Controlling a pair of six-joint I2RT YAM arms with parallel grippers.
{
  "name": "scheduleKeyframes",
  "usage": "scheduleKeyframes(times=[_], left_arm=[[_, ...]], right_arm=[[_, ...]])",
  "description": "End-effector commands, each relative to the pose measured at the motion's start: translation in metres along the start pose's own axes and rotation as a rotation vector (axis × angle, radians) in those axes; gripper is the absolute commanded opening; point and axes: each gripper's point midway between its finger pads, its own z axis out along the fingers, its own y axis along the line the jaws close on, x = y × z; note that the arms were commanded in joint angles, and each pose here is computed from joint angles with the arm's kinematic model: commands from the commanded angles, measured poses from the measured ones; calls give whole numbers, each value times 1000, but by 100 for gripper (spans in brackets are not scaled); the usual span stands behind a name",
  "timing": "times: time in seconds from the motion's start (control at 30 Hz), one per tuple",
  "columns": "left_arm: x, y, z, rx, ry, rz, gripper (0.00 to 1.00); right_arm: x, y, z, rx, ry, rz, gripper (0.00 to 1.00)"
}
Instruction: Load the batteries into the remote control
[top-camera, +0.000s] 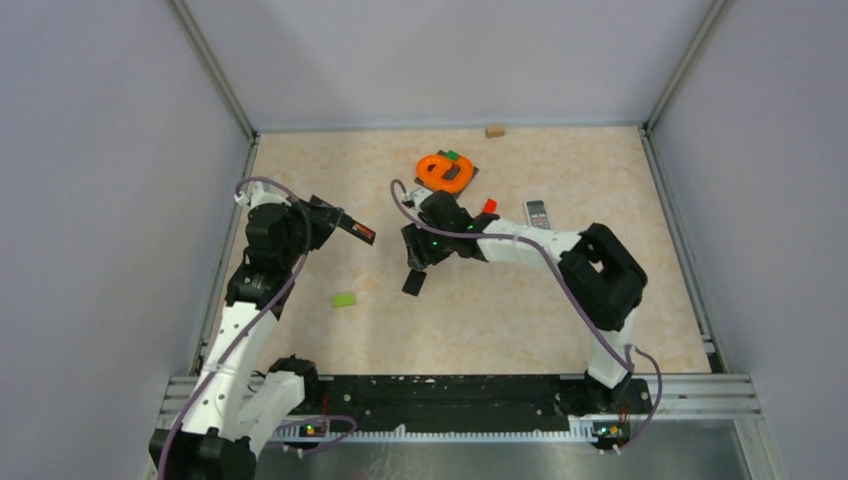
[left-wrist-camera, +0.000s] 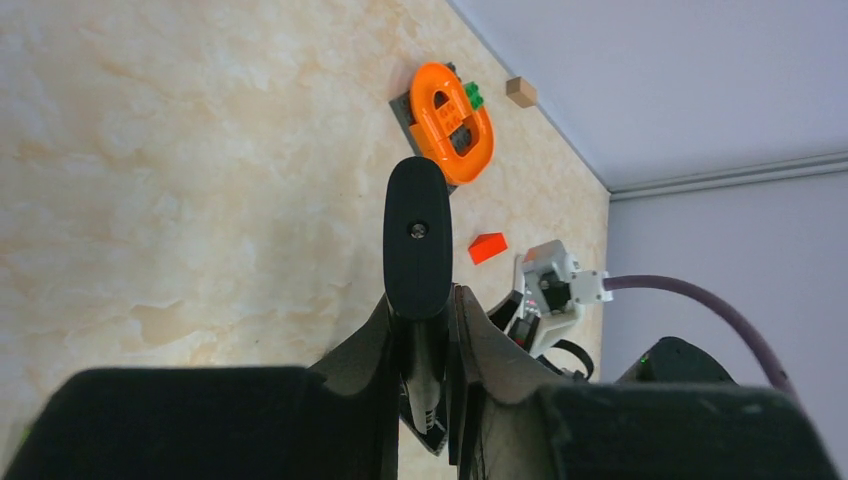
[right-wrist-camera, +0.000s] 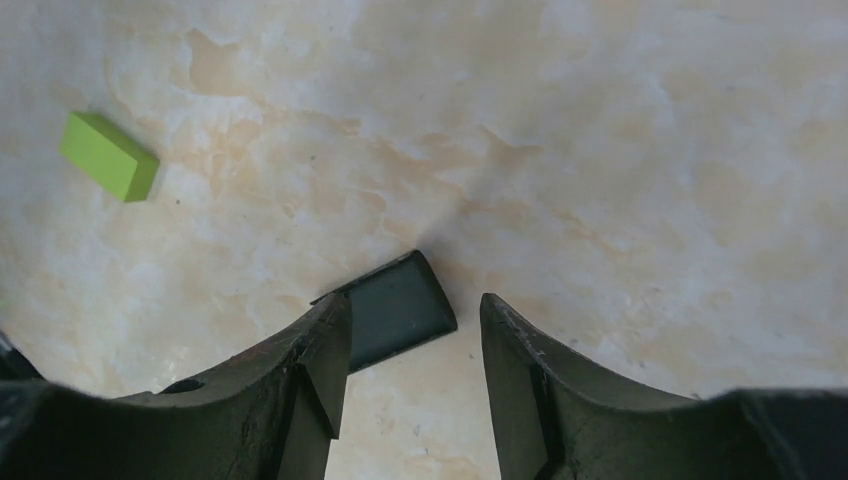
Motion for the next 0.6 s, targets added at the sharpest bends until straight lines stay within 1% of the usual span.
scheduleKeyframes(times=[0.0, 0.2, 0.3, 0.4, 0.57], left_arm=[[-18, -10, -8, 7, -53, 33, 0], [-19, -12, -8, 14, -48, 32, 0], [-19, -12, -7, 14, -45, 29, 0], [-19, -12, -6, 17, -42, 25, 0], [-18, -11, -6, 16, -36, 23, 0]], right_arm=[[-5, 6, 17, 13, 41, -192, 52], [12, 2, 32, 22, 92, -250, 51], [22, 0, 38, 22, 128, -273, 48], [26, 0, 41, 27, 137, -278, 39], [24, -7, 42, 76, 116, -239, 13]])
